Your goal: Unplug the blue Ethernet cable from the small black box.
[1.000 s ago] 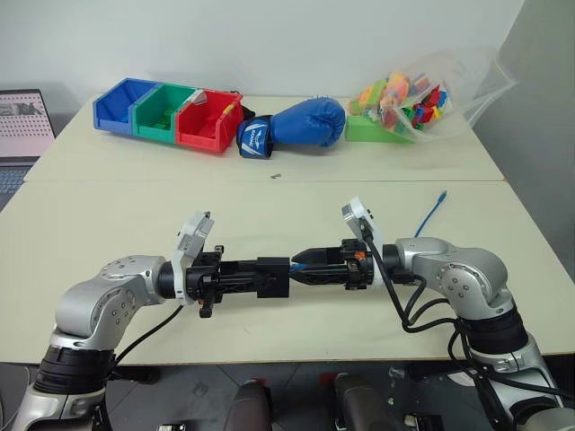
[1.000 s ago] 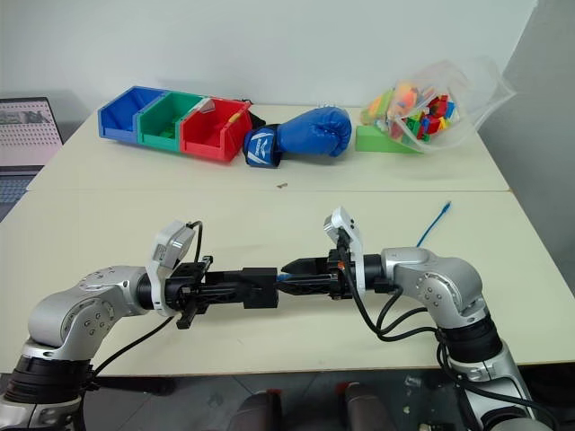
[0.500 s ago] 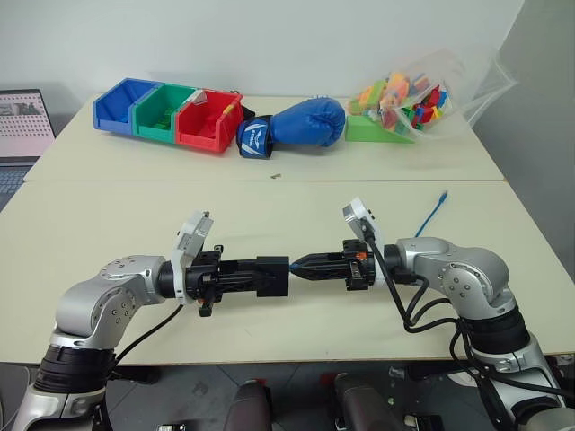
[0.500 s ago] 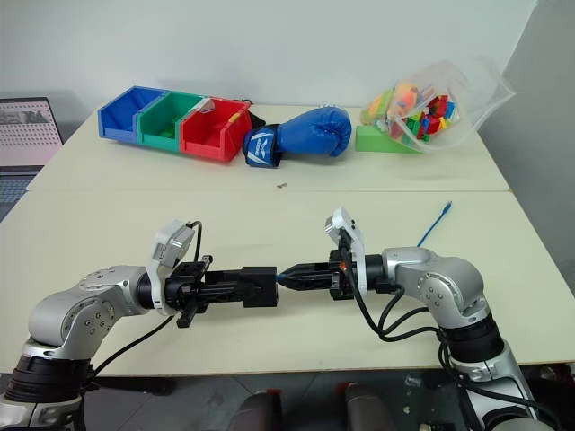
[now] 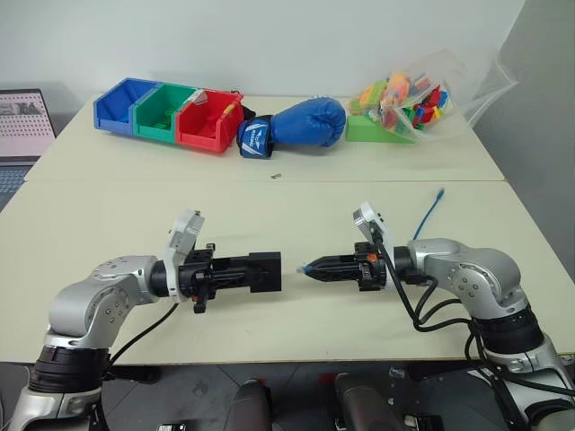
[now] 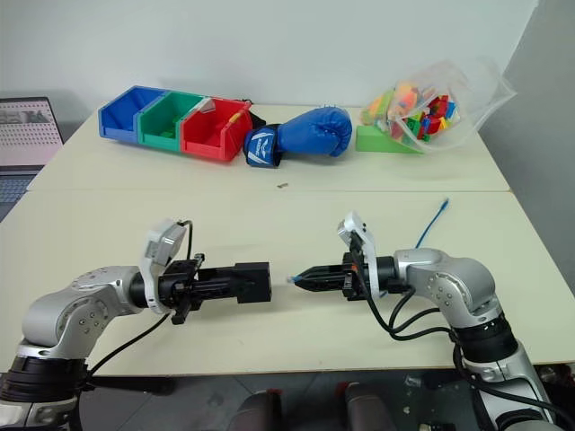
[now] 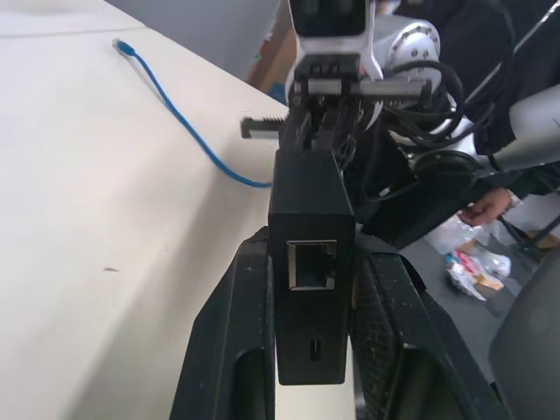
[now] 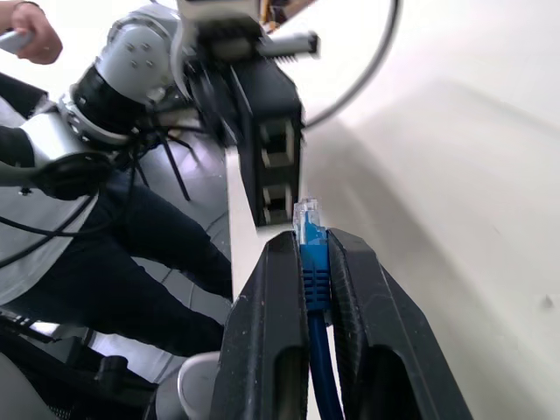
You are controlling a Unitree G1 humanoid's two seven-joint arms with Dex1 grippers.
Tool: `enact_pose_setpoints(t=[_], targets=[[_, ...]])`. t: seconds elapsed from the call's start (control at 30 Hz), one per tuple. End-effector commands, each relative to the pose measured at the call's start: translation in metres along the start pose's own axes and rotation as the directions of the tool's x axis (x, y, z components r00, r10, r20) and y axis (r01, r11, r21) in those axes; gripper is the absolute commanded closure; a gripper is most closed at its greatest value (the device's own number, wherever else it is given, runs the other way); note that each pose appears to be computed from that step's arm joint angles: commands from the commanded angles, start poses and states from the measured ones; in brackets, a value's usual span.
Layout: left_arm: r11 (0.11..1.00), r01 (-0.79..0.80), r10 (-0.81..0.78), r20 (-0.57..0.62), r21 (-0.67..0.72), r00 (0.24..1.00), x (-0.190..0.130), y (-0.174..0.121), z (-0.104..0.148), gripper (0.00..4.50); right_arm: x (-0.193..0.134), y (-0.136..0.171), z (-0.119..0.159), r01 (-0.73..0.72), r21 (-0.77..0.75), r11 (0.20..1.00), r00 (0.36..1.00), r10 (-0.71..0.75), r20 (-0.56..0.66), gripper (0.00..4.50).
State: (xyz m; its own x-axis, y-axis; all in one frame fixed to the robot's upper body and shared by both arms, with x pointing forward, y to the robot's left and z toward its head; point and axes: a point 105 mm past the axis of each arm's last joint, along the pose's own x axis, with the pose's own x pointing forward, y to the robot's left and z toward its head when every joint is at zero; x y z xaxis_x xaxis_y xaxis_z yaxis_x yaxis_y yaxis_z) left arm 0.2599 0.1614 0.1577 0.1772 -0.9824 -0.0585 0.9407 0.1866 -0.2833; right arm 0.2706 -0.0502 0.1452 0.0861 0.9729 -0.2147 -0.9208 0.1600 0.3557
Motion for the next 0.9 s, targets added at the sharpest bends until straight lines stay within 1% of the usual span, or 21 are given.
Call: enact_pose_setpoints(t=[0.03,0.07,0.1,0.17,0.2,0.23,0.27,0.3,0.37,0.4,0.43,0.47,0.53,0.67,0.7,0.73,0.77,0.8,0.83,0.87,0.9], targets=[[0.999,-0.037,0.036,0.02,0.033,0.999,-0.008,0.0,0.008,3.73,-0.012,-0.013,0.008,0.095,-0.049,0.994,0.994,-0.093,0.055,4.42],[0.998,-0.048,0.047,0.023,0.032,0.999,-0.01,0.001,0.008,3.73,-0.014,-0.023,0.01,0.16,-0.07,0.985,0.985,-0.155,0.071,4.42],[0.998,-0.062,0.061,0.029,0.032,0.998,-0.011,0.002,0.008,3.73,-0.016,-0.041,0.014,0.274,-0.115,0.955,0.959,-0.262,0.104,4.42],[0.996,-0.081,0.08,0.036,0.032,0.996,-0.012,0.004,0.009,3.73,-0.02,-0.065,0.022,0.434,-0.166,0.885,0.898,-0.41,0.161,4.42],[0.995,-0.098,0.096,0.041,0.034,0.995,-0.012,0.006,0.009,3.73,-0.022,-0.082,0.025,0.534,-0.21,0.819,0.844,-0.504,0.18,4.42],[0.993,-0.109,0.107,0.044,0.035,0.993,-0.013,0.008,0.009,3.73,-0.024,-0.091,0.027,0.589,-0.24,0.772,0.808,-0.557,0.193,4.42],[0.992,-0.121,0.119,0.053,0.031,0.992,-0.013,0.01,0.009,3.73,-0.026,-0.102,0.028,0.65,-0.292,0.702,0.759,-0.619,0.202,4.42],[0.99,-0.138,0.136,0.058,0.033,0.989,-0.011,0.013,0.009,3.73,-0.029,-0.115,0.029,0.718,-0.348,0.602,0.687,-0.692,0.221,4.42],[0.987,-0.154,0.151,0.063,0.036,0.986,-0.01,0.016,0.009,3.73,-0.033,-0.129,0.032,0.779,-0.401,0.482,0.6,-0.758,0.256,4.42],[0.984,-0.171,0.167,0.072,0.046,0.983,-0.008,0.018,0.011,3.73,-0.033,-0.134,0.032,0.803,-0.389,0.451,0.566,-0.781,0.264,4.07],[0.982,-0.182,0.178,0.08,0.052,0.981,-0.007,0.02,0.012,3.73,-0.033,-0.137,0.032,0.816,-0.378,0.437,0.549,-0.792,0.268,3.72],[0.981,-0.187,0.182,0.078,0.059,0.98,-0.006,0.021,0.012,3.73,-0.032,-0.139,0.031,0.822,-0.37,0.432,0.54,-0.798,0.267,3.58],[0.972,-0.22,0.213,0.092,0.082,0.973,-0.005,0.026,0.015,3.73,-0.03,-0.139,0.029,0.819,-0.359,0.448,0.55,-0.792,0.265,3.11],[0.904,-0.399,0.37,0.185,0.155,0.91,-0.008,0.054,0.029,3.73,-0.03,-0.127,0.038,0.798,-0.339,0.498,0.593,-0.748,0.297,2.08],[0.884,-0.436,0.401,0.204,0.171,0.893,-0.008,0.059,0.032,3.73,-0.03,-0.123,0.041,0.79,-0.337,0.512,0.606,-0.733,0.308,1.89],[0.857,-0.479,0.437,0.225,0.19,0.871,-0.009,0.066,0.035,3.73,-0.027,-0.115,0.044,0.764,-0.338,0.549,0.642,-0.697,0.319,1.6],[0.811,-0.541,0.489,0.252,0.222,0.835,-0.01,0.075,0.04,3.73,-0.021,-0.102,0.048,0.721,-0.346,0.601,0.692,-0.644,0.325,1.43],[0.776,-0.581,0.521,0.272,0.244,0.809,-0.011,0.081,0.043,3.73,-0.017,-0.093,0.05,0.687,-0.353,0.635,0.726,-0.605,0.327,1.21],[0.712,-0.646,0.575,0.299,0.274,0.761,-0.015,0.091,0.047,3.73,-0.011,-0.079,0.052,0.637,-0.367,0.678,0.771,-0.55,0.321,0.98],[0.64,-0.706,0.626,0.327,0.303,0.708,-0.019,0.101,0.05,3.73,-0.006,-0.068,0.054,0.598,-0.378,0.707,0.801,-0.509,0.315,0.76],[0.573,-0.754,0.664,0.358,0.32,0.656,-0.024,0.11,0.053,3.73,-0.001,-0.057,0.056,0.559,-0.379,0.737,0.827,-0.469,0.309,0.4]])
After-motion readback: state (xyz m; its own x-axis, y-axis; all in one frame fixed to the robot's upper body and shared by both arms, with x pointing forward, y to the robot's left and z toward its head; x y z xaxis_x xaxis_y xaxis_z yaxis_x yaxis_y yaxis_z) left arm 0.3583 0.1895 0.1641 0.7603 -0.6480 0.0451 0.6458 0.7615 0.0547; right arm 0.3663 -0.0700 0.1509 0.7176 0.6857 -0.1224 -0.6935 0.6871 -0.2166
